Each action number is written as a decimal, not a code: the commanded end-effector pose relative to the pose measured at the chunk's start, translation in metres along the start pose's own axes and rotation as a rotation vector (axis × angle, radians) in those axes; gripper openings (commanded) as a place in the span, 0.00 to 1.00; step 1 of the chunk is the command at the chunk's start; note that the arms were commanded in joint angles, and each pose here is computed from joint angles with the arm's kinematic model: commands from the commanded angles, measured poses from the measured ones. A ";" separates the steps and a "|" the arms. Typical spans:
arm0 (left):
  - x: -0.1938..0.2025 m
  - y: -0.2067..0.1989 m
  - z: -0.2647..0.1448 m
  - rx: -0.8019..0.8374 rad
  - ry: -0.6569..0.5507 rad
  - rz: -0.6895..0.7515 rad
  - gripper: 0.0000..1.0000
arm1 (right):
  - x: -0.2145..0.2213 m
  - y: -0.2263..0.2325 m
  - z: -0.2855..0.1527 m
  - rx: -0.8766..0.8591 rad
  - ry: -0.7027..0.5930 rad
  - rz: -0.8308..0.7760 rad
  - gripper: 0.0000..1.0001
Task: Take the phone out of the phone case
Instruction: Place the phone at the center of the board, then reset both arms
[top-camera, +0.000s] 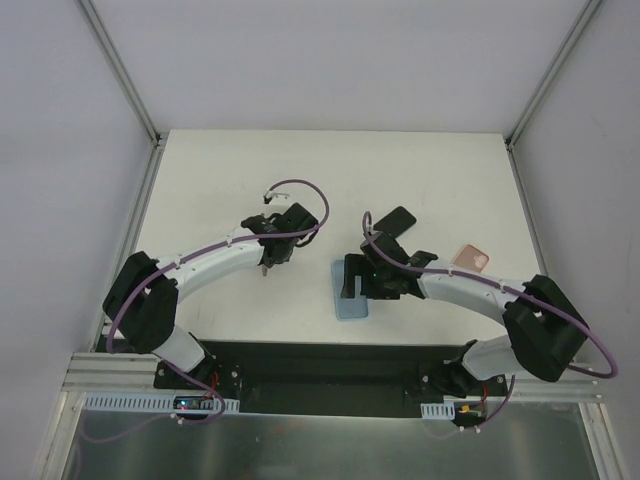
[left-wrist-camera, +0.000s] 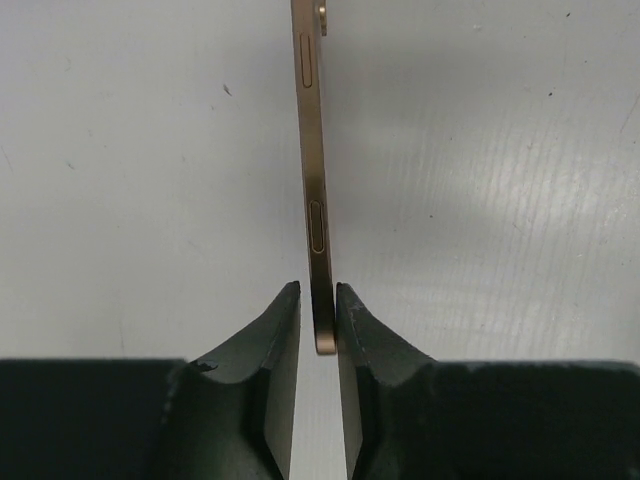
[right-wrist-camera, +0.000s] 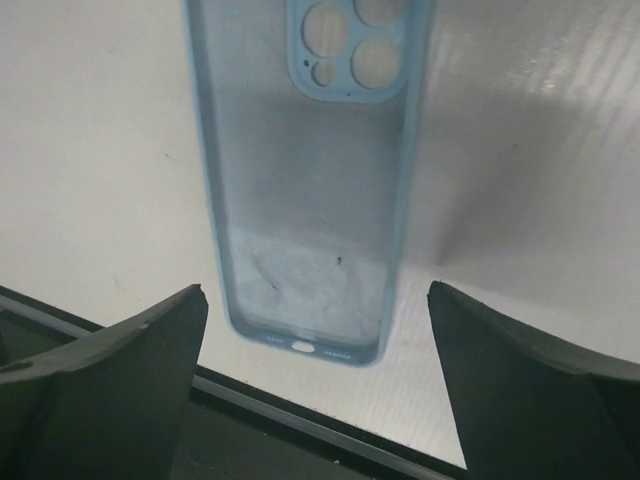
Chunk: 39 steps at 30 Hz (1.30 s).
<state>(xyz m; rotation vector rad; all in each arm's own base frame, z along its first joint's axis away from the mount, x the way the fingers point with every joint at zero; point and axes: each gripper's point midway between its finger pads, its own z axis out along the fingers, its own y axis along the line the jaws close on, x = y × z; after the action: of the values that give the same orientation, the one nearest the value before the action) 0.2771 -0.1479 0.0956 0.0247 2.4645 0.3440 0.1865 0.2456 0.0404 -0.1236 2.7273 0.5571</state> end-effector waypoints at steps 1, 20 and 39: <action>0.004 -0.009 -0.010 0.040 0.041 -0.019 0.23 | -0.015 -0.020 -0.025 0.137 -0.077 0.002 0.96; -0.030 -0.015 -0.055 0.322 0.021 -0.171 0.56 | -0.020 -0.113 -0.166 0.401 -0.419 0.056 0.96; 0.003 0.057 -0.057 0.472 0.092 -0.469 0.73 | -0.009 -0.144 -0.188 0.509 -0.471 0.086 0.96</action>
<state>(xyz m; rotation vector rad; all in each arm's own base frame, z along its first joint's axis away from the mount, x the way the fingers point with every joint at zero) 0.2410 -0.0997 0.1492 -0.4037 2.4769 -0.3727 0.1578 0.0481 0.1515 0.1878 2.3413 -0.0584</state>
